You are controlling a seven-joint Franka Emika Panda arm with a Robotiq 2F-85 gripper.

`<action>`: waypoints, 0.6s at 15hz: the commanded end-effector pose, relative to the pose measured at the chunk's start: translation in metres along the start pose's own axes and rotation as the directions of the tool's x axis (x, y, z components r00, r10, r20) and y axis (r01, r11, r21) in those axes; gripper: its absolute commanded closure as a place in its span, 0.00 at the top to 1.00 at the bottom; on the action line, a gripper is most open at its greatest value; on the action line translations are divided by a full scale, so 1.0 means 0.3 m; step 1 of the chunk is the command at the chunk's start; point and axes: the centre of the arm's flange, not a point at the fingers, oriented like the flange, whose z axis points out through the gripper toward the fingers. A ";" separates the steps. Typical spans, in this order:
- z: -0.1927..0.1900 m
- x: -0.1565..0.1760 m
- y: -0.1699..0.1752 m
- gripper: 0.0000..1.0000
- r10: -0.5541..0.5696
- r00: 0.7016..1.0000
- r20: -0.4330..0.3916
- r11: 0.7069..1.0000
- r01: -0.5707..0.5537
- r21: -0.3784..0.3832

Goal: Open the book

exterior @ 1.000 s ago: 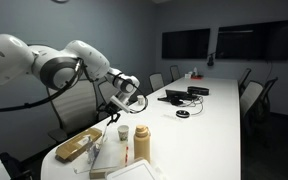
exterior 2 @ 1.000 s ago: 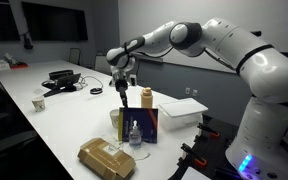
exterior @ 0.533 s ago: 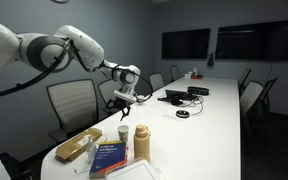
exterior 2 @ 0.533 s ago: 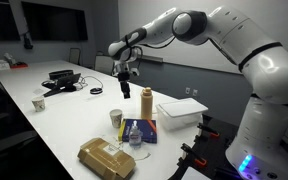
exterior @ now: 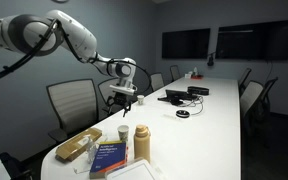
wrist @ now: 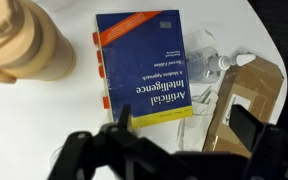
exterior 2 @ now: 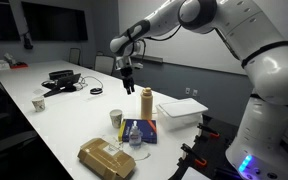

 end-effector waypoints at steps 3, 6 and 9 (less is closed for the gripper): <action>-0.048 -0.138 -0.104 1.00 0.083 0.997 -0.001 0.995 -0.083 -0.056; -0.074 -0.176 -0.127 1.00 0.104 0.994 -0.026 0.992 -0.106 -0.071; -0.100 -0.209 -0.149 1.00 0.118 0.991 -0.056 0.989 -0.123 -0.085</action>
